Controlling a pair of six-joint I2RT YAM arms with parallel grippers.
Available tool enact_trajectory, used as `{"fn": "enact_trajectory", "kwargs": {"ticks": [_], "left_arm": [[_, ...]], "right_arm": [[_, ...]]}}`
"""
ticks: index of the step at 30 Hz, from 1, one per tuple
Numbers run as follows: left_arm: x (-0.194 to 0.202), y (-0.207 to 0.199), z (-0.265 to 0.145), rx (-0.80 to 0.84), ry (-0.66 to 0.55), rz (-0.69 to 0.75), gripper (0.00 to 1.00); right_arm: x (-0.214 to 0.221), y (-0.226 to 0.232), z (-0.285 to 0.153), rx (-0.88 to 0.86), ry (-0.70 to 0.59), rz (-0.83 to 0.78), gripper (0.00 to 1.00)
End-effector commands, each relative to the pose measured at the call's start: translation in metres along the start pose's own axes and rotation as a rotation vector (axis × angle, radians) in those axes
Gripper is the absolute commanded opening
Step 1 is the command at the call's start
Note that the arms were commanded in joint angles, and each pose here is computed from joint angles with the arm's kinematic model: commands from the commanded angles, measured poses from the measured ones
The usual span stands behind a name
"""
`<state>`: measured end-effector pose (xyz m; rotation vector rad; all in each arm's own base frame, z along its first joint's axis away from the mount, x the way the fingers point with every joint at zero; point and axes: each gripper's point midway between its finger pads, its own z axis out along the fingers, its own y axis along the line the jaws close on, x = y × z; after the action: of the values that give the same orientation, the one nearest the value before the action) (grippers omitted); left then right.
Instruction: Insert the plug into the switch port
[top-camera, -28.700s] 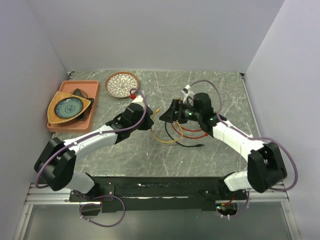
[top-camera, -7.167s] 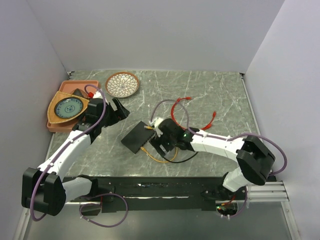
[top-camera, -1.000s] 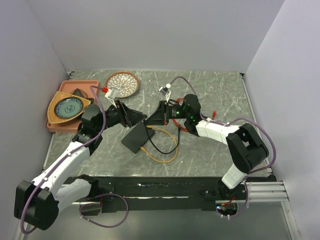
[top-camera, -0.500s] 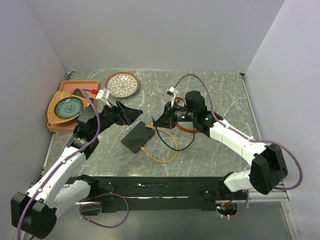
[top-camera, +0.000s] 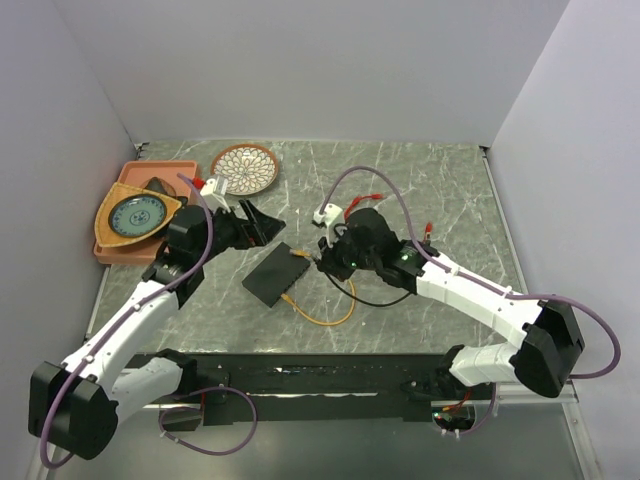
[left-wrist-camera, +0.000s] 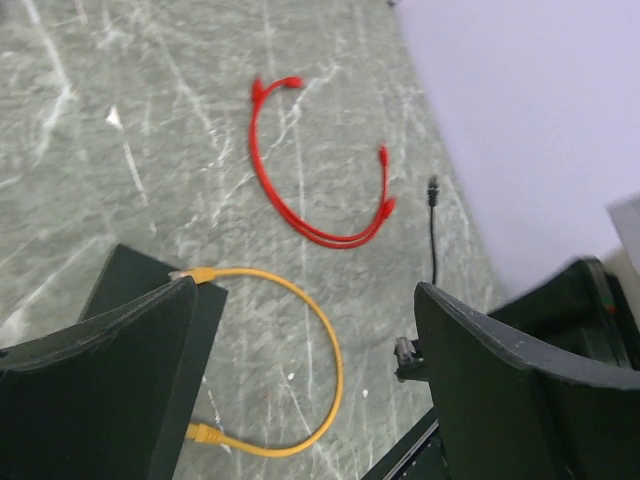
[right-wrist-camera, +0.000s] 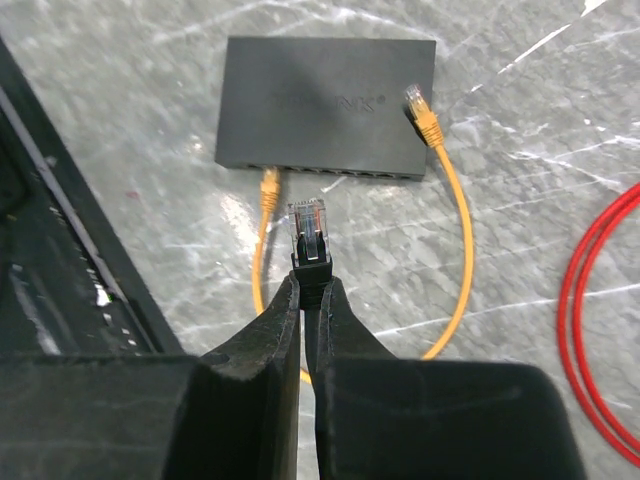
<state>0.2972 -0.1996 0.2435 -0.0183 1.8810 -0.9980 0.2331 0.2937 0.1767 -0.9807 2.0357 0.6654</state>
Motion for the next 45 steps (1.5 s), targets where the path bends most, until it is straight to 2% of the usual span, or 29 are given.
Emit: {"fn": "enact_trajectory", "kwargs": {"ticks": [1,9,12,17,25,27,36,45], "left_arm": [[-0.022,-0.004,0.003,-0.038,-0.039,0.028,0.96],[-0.027,0.005,0.007,-0.089,-0.044,0.037,0.96],[-0.023,0.023,0.013,-0.173,-0.023,0.011,0.96],[-0.007,0.050,0.027,-0.237,0.087,-0.055,0.96],[0.042,0.097,0.049,-0.286,0.295,-0.152,0.96],[0.054,0.105,0.053,-0.288,0.329,-0.164,0.99],[0.084,0.133,0.052,-0.323,0.381,-0.186,0.83],[0.110,0.148,0.043,-0.354,0.424,-0.195,0.75]], "right_arm": [[-0.004,-0.012,-0.005,0.118,-0.011,-0.102,0.00],[-0.004,-0.010,0.003,0.125,0.008,-0.135,0.00],[-0.001,-0.008,0.010,0.110,0.026,-0.126,0.00],[0.015,-0.014,0.031,0.138,0.129,-0.057,0.00],[0.045,-0.003,0.058,0.080,0.233,-0.010,0.00],[0.054,0.001,0.064,0.060,0.262,-0.009,0.00],[0.088,0.021,0.089,0.010,0.380,0.029,0.00],[0.094,0.025,0.105,0.097,0.460,0.009,0.00]]}}
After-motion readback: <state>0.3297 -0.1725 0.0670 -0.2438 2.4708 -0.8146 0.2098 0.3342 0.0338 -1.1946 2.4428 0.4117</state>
